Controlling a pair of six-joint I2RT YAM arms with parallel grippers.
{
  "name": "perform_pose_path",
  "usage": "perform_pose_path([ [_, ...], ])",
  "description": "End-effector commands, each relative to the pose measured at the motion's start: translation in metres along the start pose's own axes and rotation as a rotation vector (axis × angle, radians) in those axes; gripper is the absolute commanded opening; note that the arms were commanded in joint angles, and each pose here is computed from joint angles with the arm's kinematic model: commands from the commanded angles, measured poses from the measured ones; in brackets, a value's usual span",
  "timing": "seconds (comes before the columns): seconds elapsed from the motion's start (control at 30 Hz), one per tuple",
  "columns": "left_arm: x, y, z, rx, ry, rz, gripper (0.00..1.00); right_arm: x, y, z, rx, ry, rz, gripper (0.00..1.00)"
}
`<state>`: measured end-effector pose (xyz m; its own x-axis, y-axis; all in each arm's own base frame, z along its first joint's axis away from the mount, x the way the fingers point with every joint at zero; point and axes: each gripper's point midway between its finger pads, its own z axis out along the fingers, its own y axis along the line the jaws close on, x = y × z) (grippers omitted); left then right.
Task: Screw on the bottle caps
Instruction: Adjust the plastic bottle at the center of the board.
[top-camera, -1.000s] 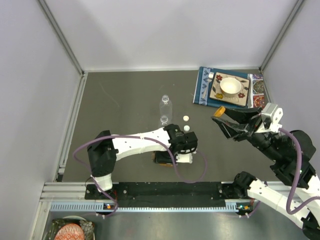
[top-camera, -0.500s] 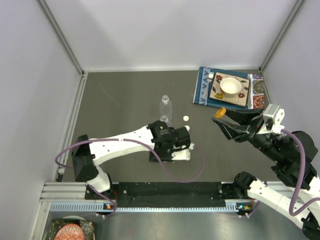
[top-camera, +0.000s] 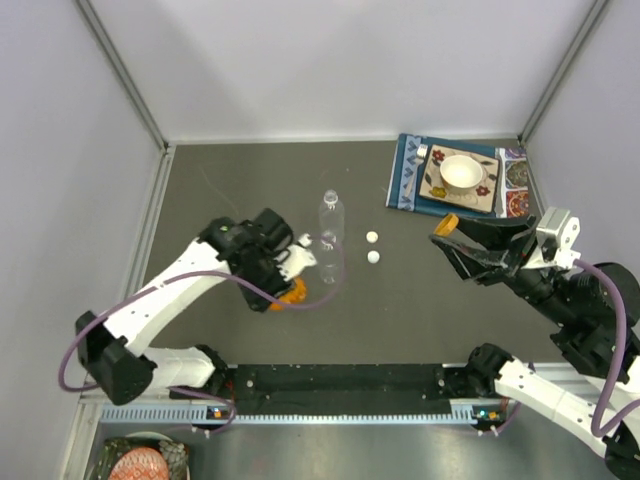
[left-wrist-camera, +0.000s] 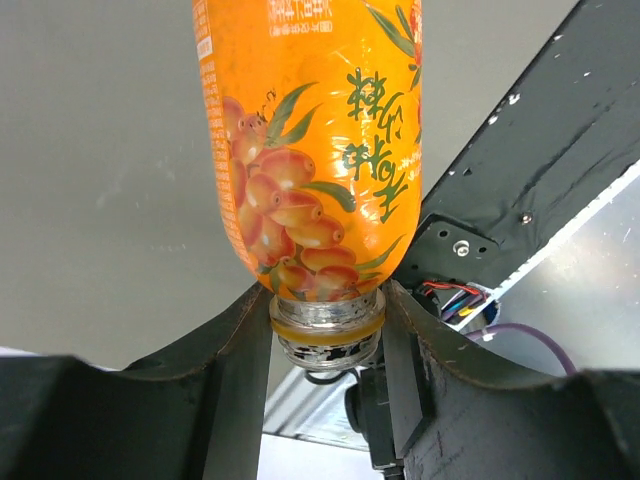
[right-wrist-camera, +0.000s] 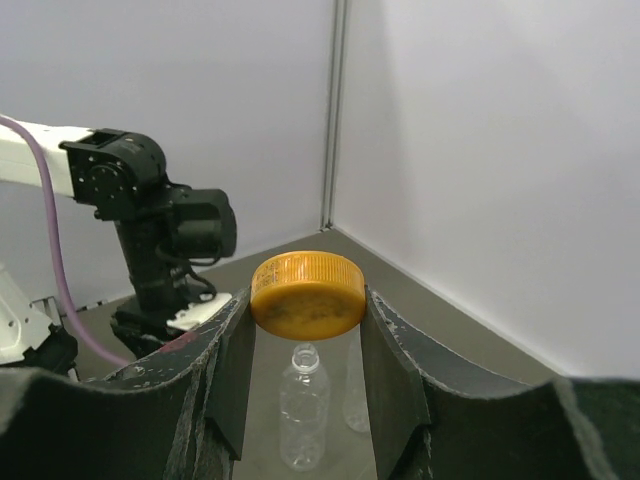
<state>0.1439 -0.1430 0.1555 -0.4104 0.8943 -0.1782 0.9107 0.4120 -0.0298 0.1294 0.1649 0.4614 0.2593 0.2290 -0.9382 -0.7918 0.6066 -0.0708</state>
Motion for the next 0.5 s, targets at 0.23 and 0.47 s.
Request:
perform_pose_path([
  [0.23, 0.051, 0.057, 0.046, -0.029, -0.002, -0.307, 0.0, -0.022, 0.0, 0.0, -0.001, -0.045, -0.006, 0.37],
  [0.47, 0.032, 0.107, 0.083, 0.072, -0.059, -0.427, 0.0, -0.017, -0.001, 0.003, 0.004, -0.03, -0.007, 0.38],
])
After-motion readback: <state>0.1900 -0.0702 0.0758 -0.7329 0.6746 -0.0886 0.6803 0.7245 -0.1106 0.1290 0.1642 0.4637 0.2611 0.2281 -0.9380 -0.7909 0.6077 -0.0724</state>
